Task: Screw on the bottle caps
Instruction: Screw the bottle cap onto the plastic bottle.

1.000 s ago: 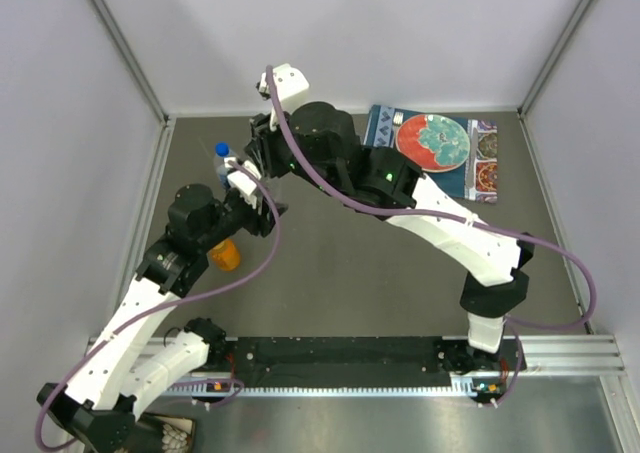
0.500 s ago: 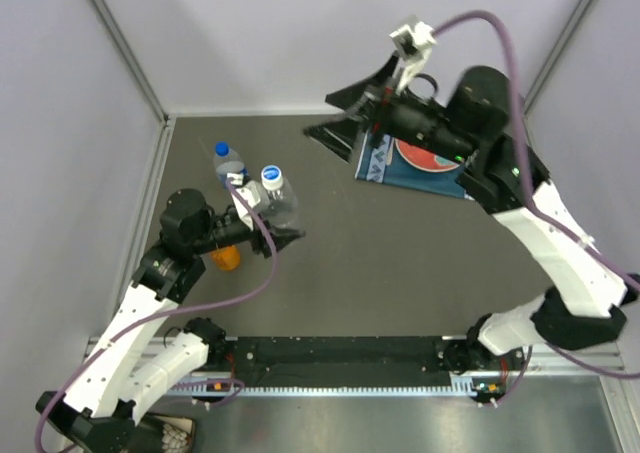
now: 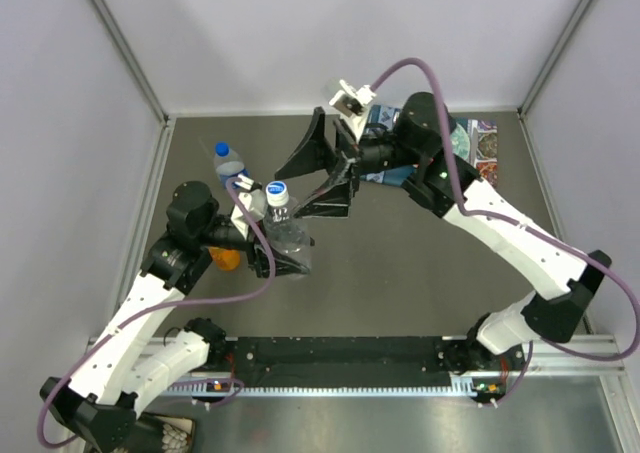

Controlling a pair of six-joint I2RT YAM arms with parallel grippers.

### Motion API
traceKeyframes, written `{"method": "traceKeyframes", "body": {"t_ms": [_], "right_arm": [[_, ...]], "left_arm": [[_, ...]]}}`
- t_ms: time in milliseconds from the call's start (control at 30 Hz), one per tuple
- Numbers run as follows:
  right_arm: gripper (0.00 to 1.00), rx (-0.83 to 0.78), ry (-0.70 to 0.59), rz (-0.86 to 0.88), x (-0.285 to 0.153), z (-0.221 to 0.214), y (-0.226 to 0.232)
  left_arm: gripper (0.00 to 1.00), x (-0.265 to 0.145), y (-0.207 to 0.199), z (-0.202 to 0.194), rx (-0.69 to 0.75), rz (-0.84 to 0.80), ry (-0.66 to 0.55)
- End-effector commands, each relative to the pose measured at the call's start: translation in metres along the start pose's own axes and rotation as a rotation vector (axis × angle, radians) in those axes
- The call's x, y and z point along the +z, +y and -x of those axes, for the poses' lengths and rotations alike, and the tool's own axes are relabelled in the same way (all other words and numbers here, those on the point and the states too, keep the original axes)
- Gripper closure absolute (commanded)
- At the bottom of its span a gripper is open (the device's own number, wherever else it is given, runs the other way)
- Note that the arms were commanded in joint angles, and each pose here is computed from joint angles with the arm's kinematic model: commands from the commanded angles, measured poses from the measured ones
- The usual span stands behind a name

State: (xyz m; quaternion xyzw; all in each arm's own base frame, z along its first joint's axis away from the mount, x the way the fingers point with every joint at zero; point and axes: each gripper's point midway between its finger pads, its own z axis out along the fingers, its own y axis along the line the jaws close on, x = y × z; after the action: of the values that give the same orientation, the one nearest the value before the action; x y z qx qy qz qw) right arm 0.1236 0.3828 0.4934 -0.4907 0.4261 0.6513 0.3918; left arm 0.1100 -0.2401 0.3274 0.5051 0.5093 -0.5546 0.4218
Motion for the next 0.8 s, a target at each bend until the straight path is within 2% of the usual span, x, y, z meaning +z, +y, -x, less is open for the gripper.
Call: {"method": "traceKeyframes", "body": {"t_ms": [0,233,533,767], "right_arm": [[0.14,-0.069,-0.030,0.100,0.002,0.023,0.019],[0.18,-0.025,-0.013,0.121,0.016,0.009,0.013],[0.33,-0.015,-0.011,0.118,0.032,0.006,0.009],[0.68,0.009,0.013,0.104,0.035,0.001,0.002]], "left_arm": [[1.00,-0.001,-0.010,0.020,0.078,-0.051,-0.026],[1.00,-0.001,-0.004,0.018,0.077,-0.021,-0.028],[1.00,-0.001,0.003,0.015,0.077,0.022,-0.029],[1.00,-0.002,0.007,0.018,0.092,0.059,-0.036]]}}
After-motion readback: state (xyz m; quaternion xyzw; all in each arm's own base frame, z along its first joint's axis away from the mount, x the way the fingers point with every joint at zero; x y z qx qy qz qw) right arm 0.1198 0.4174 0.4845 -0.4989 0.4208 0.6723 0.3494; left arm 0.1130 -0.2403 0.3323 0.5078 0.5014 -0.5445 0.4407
